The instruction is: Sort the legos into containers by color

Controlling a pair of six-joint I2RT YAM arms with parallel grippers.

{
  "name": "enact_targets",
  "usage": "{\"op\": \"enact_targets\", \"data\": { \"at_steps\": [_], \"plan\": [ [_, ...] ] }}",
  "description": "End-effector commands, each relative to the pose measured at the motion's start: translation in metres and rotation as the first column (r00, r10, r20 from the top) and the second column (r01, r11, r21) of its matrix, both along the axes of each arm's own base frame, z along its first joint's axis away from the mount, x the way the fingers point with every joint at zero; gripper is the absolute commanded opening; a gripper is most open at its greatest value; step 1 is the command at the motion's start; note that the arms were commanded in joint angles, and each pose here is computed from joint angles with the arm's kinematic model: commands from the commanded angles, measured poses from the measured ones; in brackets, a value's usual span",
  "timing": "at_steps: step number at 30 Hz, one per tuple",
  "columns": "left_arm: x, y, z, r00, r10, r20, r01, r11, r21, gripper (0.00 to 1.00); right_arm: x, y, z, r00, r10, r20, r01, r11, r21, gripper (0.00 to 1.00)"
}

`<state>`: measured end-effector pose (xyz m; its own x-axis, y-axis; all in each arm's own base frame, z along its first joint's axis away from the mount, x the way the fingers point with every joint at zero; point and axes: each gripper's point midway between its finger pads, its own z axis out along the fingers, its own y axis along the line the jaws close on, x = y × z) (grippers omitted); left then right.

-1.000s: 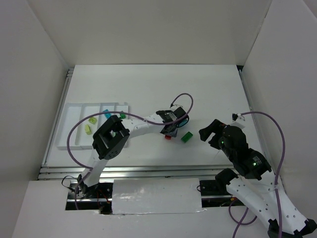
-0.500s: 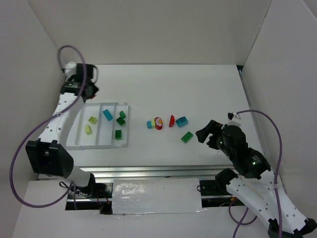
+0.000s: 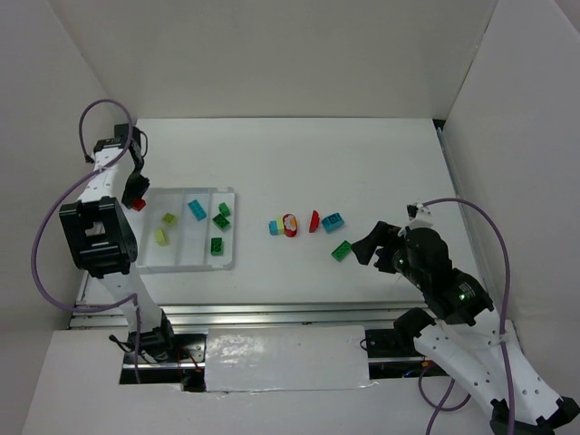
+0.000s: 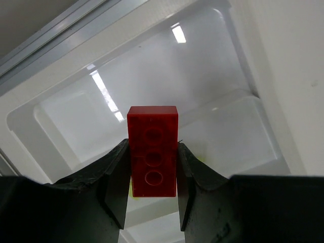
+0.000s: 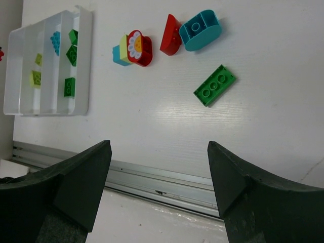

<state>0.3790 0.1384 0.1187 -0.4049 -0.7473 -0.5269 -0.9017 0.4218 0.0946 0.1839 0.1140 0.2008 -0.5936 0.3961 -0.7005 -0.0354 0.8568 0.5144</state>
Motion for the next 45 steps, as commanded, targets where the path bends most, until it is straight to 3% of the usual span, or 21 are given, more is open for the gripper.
{"op": "enact_targets", "data": {
  "at_steps": [1, 7, 10, 14, 15, 16, 18, 27, 29, 30, 31, 32, 33, 35, 37, 40, 44, 45],
  "plan": [
    [-0.025, 0.022, 0.008, 0.995, 0.095, 0.025, -0.096, 0.995, 0.014, 0.0, 0.006, 0.009, 0.009, 0.998, 0.042, 0.044, -0.043, 0.999, 0.01, 0.84],
    [-0.024, 0.022, -0.026, 0.993, 0.118, 0.022, -0.117, 0.992, -0.056, 0.09, 0.003, 0.013, 0.005, 0.997, 0.07, 0.02, -0.07, 0.997, 0.012, 0.84],
    [-0.024, 0.02, -0.04, 0.993, 0.118, 0.009, -0.117, 0.991, -0.07, 0.19, 0.001, 0.014, 0.006, 0.997, 0.072, 0.017, -0.072, 0.997, 0.018, 0.84],
    [-0.026, 0.02, -0.047, 0.99, 0.14, 0.025, -0.137, 0.986, -0.091, 0.43, 0.001, 0.015, 0.005, 0.998, 0.069, 0.007, -0.069, 0.997, 0.026, 0.83],
    [-0.027, 0.019, -0.046, 0.989, 0.147, 0.022, -0.145, 0.985, -0.092, 0.58, 0.001, 0.015, 0.003, 0.997, 0.071, 0.002, -0.071, 0.997, 0.026, 0.83],
    [-0.028, 0.02, -0.045, 0.988, 0.153, 0.024, -0.15, 0.985, -0.086, 0.66, 0.001, 0.016, 0.003, 0.997, 0.072, -0.001, -0.072, 0.997, 0.026, 0.83],
    [-0.03, 0.023, -0.042, 0.985, 0.169, 0.027, -0.167, 0.983, -0.071, 0.74, 0.0, 0.016, 0.003, 0.997, 0.076, -0.005, -0.076, 0.997, 0.027, 0.83],
    [-0.032, 0.022, -0.021, 0.981, 0.175, 0.078, -0.17, 0.983, -0.072, 0.85, -0.001, 0.016, 0.004, 0.996, 0.085, -0.002, -0.085, 0.996, 0.018, 0.83],
    [-0.014, 0.005, 0.005, 0.983, 0.05, 0.175, -0.04, 0.997, -0.06, 0.86, 0.0, 0.016, 0.004, 0.997, 0.079, 0.0, -0.079, 0.997, 0.02, 0.83],
    [0.008, -0.024, 0.028, 0.963, -0.098, 0.251, 0.11, 0.993, -0.035, 0.86, 0.001, 0.016, 0.005, 0.997, 0.076, 0.003, -0.076, 0.997, 0.025, 0.84],
    [0.015, -0.047, 0.029, 0.953, -0.155, 0.261, 0.173, 0.984, -0.048, 0.87, 0.002, 0.015, 0.006, 0.998, 0.07, 0.007, -0.07, 0.997, 0.023, 0.84],
    [0.029, -0.068, 0.049, 0.912, -0.269, 0.31, 0.283, 0.959, 0.0, 0.97, 0.003, 0.013, 0.01, 0.998, 0.054, 0.013, -0.054, 0.998, 0.028, 0.84],
    [0.042, -0.118, 0.067, 0.855, -0.399, 0.331, 0.41, 0.911, 0.041, 0.98, 0.004, 0.012, 0.013, 0.999, 0.041, 0.019, -0.042, 0.999, 0.032, 0.84],
    [0.045, -0.164, 0.072, 0.79, -0.54, 0.291, 0.543, 0.836, 0.078, 0.98, 0.005, 0.003, 0.025, 0.999, -0.019, 0.039, 0.017, 0.999, 0.043, 0.84],
    [0.048, -0.229, 0.074, 0.681, -0.674, 0.286, 0.681, 0.727, 0.091, 0.98, 0.005, -0.01, 0.035, 0.995, -0.085, 0.057, 0.083, 0.996, 0.045, 0.85],
    [0.036, -0.3, 0.063, 0.564, -0.775, 0.285, 0.793, 0.605, 0.075, 0.97, 0.003, -0.018, 0.041, 0.99, -0.121, 0.072, 0.118, 0.992, 0.048, 0.89],
    [0.016, -0.382, 0.052, 0.453, -0.842, 0.293, 0.87, 0.49, 0.062, 0.97, 0.003, -0.025, 0.032, 0.985, -0.167, 0.039, 0.166, 0.986, 0.028, 0.89],
    [0.016, -0.393, 0.037, 0.45, -0.853, 0.266, 0.877, 0.477, 0.048, 0.97, 0.003, -0.026, 0.029, 0.984, -0.174, 0.031, 0.173, 0.985, 0.025, 0.89]
  ]
}}
